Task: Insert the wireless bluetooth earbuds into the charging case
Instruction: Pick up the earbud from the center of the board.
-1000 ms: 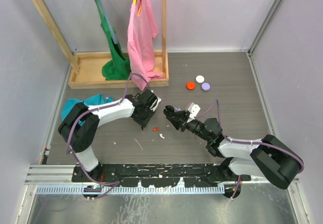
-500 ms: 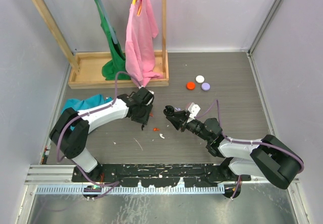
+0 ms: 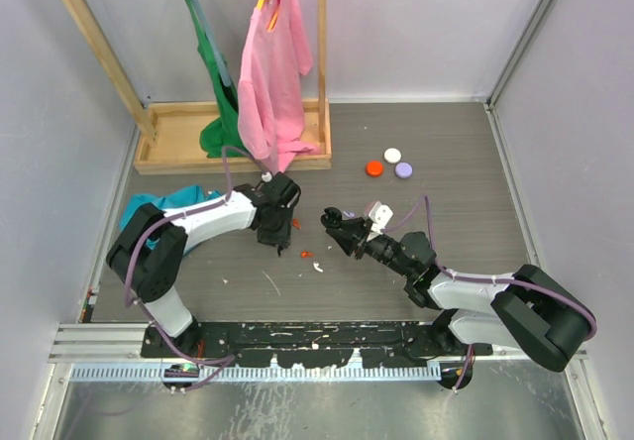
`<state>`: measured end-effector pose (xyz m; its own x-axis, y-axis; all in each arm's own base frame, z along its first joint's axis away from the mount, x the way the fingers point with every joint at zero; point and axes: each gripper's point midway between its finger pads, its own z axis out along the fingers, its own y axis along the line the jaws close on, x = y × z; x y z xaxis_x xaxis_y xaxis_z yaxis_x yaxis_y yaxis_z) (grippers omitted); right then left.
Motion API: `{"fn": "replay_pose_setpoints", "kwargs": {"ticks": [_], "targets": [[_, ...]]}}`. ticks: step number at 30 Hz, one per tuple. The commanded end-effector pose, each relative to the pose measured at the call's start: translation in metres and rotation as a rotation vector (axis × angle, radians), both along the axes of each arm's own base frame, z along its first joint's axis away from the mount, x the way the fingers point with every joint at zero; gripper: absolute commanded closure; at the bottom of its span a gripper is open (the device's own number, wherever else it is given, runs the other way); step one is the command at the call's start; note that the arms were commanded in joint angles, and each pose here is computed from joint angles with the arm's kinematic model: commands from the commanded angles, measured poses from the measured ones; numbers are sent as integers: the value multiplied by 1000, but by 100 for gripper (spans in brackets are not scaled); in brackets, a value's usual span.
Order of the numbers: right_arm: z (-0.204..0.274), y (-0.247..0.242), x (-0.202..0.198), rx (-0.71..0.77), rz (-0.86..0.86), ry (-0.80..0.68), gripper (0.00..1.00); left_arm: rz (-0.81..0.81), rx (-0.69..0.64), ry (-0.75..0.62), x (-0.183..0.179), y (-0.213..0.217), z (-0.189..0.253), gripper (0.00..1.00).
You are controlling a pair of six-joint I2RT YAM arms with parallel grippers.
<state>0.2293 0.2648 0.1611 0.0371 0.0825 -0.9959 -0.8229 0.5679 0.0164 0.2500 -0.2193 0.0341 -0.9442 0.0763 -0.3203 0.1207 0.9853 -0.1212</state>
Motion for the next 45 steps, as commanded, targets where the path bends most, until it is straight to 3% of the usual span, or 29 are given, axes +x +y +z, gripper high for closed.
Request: {"fn": "replay_pose_setpoints", "kwargs": {"ticks": [1,21,37,45], "targets": [[27,4,3,56,3,-56,98,18,6,5,3,-2,-5,64],[29,4,3,58,5,-60,98,6,28,19,-1,2,-12,83],[37,6,6,67,4,-83,98,-63,-77,-439,18,-12,94,88],[46,10,9,75,3,-94,98,-163,-230,-738,8,-30,171,88]]}}
